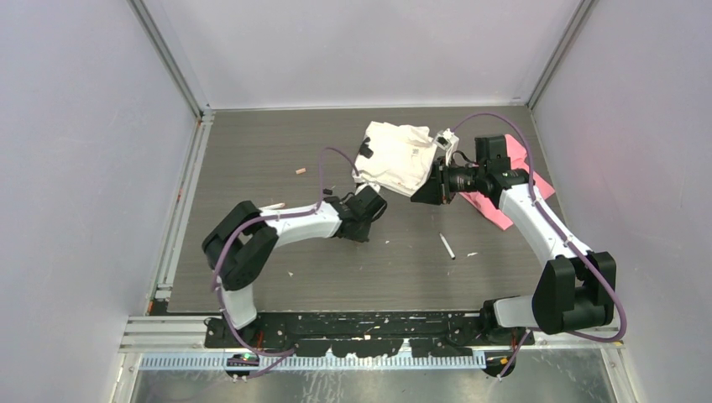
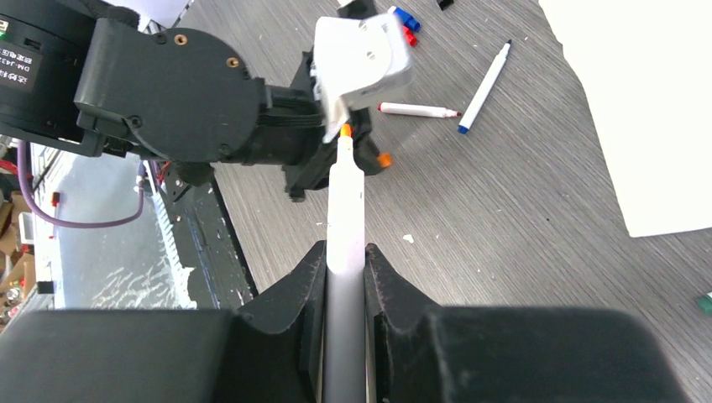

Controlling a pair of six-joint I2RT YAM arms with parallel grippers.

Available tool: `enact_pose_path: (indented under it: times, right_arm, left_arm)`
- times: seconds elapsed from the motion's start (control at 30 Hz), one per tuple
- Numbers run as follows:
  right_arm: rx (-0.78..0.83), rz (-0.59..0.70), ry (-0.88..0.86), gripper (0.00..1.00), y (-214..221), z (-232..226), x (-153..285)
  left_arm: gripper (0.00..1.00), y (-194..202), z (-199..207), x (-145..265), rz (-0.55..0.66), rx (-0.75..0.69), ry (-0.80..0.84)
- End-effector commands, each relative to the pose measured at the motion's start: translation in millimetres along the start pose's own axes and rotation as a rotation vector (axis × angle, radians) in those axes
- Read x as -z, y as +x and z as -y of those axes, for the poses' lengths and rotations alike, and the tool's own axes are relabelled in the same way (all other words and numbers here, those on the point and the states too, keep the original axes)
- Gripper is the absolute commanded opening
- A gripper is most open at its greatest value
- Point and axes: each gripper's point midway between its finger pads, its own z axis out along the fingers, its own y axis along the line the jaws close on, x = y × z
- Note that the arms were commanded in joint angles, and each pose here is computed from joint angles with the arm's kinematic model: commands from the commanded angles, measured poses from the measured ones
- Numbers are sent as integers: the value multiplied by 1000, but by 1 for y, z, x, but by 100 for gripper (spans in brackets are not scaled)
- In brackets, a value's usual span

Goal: Insert the pens into the pen caps
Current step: Move the pen cap to the center of the board.

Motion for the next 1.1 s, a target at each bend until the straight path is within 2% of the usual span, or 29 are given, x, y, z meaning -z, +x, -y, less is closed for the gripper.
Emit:
enact_pose_path:
  times: [0.0,0.17,0.3,0.43,0.57,0.73,0.87,0.97,1.0,1.07]
  right_arm:
    - [70,58,-23,1,-25,-13,7]
    - [69,61,-28,1,-25,-14,7]
    - [65,62,-31,1,-25,-14,7]
    - [68,65,-31,1,-26,-16,7]
    - [65,64,-37,1,-25,-16,7]
    - [64,64,-42,1,-25,-17,6]
    - [64,65,-44,1,-25,-17,7]
    - [63,66,-47,1,-26,-18,7]
    - [61,66,-48,1,-25,-18,7]
    - [63,67,-50,1,-26,-18,7]
  left_arm:
    - [6,32,-12,14,-65,-229,122]
    - [4,50,-23,22,-106,-342,223]
    - [9,56,-30,24,-159,-363,256]
    - [21,51,-40,22,-174,-328,207]
    - [37,36,-52,29,-135,-288,122]
    - [40,14,-57,52,-43,-237,90]
    - [36,8,-44,78,23,-159,187]
    - [7,13,-32,90,54,-65,278]
    - [2,17,-27,91,47,-38,311]
    - [1,27,-18,90,23,21,364]
